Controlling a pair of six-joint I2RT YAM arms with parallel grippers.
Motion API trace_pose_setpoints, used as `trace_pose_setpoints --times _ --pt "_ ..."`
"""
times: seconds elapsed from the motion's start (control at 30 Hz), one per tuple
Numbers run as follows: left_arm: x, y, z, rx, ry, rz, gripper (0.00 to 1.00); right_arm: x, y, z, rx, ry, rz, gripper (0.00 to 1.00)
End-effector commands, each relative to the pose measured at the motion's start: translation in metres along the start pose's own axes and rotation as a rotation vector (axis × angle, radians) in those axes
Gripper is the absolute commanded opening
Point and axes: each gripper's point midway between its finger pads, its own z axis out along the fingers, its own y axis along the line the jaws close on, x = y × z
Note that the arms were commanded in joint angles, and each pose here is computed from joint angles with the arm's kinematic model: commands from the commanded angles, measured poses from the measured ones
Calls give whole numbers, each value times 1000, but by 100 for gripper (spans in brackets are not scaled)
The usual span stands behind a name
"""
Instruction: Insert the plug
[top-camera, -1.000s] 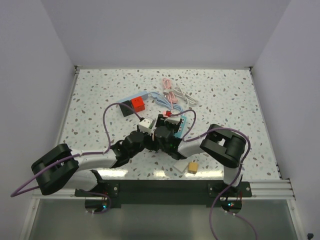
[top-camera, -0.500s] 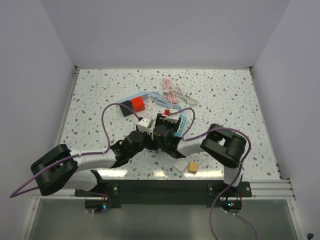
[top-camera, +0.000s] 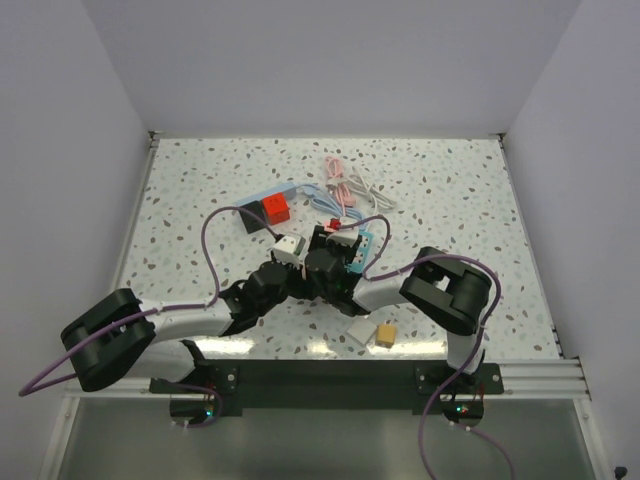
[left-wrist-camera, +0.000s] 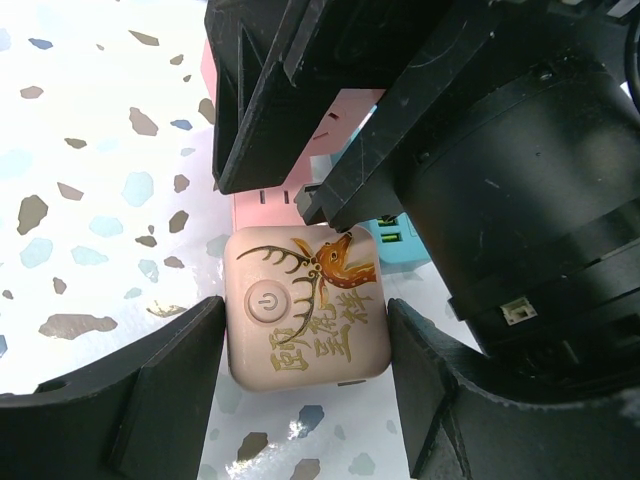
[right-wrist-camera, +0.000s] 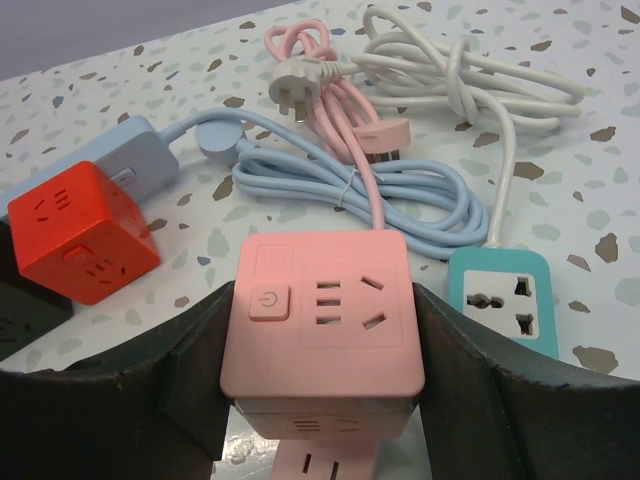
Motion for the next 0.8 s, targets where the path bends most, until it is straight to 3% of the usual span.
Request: trace_pose_setpoints --times 0.0,0.77 --pt "52 -15 -9 109 195 168 0 72 -5 -20 -41 157 -266 0" --pt "53 -16 -9 103 203 177 0 69 -24 -21 22 156 -352 0"
